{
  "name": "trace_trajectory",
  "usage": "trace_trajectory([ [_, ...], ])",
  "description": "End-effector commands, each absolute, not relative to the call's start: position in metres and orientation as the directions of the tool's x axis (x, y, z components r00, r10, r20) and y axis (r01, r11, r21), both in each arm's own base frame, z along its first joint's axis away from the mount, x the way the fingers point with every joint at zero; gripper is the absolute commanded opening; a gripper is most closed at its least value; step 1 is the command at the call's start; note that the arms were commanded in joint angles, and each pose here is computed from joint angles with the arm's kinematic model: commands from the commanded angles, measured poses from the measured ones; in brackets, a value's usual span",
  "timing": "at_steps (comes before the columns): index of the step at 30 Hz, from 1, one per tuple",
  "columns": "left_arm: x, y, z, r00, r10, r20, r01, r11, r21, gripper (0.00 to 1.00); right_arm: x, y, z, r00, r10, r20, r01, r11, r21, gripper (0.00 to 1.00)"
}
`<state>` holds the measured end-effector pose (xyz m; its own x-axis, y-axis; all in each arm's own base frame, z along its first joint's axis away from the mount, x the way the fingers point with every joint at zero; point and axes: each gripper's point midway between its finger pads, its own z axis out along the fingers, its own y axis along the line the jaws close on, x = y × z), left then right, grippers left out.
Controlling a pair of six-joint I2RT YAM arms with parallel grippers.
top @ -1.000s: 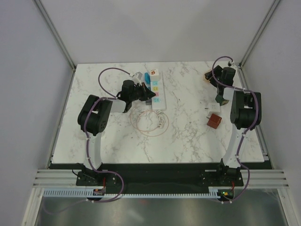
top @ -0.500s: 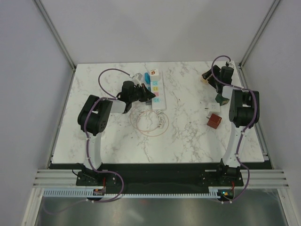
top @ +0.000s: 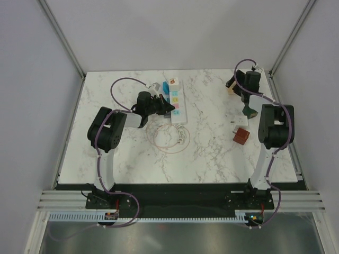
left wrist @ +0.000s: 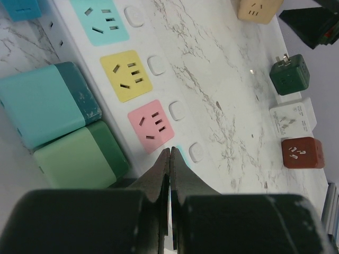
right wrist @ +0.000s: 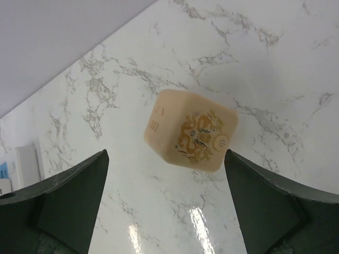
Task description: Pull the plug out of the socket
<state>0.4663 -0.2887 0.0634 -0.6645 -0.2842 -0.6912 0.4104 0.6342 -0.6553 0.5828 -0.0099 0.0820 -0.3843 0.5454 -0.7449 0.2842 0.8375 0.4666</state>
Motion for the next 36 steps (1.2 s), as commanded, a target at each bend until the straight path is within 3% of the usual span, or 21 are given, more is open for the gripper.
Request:
trace_trajectory([
  [1,0.467,-0.294,0.093,-0.603,-0.277,-0.748,0.493,0.608,-0.622,0.02,0.577,-0.016,0.148,-0.275,0.473,-0.837,0.271,0.873,0.405,0.98],
  [8,0.468,-0.294,0.100,-0.584,-0.277,-0.763,0.504,0.613,-0.608,0.02,0.551,-0.007,0.201,-0.205,0.362,-0.910,0.348,0.896,0.278,0.98],
  [11,0.470,-0.294,0.106,-0.570,-0.279,-0.773,0.511,0.616,-0.599,0.02,0.553,0.026,0.212,-0.191,0.347,-0.918,0.259,0.920,0.294,0.98],
  [15,0.474,-0.298,0.111,-0.561,-0.282,-0.779,0.529,0.602,-0.598,0.02,0.570,0.115,0.226,-0.209,0.301,-0.930,0.046,0.953,0.298,0.98],
  [24,0.485,-0.303,0.103,-0.587,-0.306,-0.750,0.500,0.591,-0.633,0.02,0.594,0.242,0.199,-0.263,0.208,-0.942,-0.153,0.955,0.254,0.98],
  [28,0.489,-0.299,0.093,-0.603,-0.307,-0.736,0.463,0.616,-0.637,0.02,0.608,0.266,0.193,-0.249,0.189,-0.950,-0.169,0.957,0.234,0.98],
  [36,0.494,-0.298,0.084,-0.622,-0.313,-0.718,0.430,0.630,-0.647,0.02,0.619,0.299,0.155,-0.266,0.143,-0.953,-0.200,0.959,0.200,0.88],
])
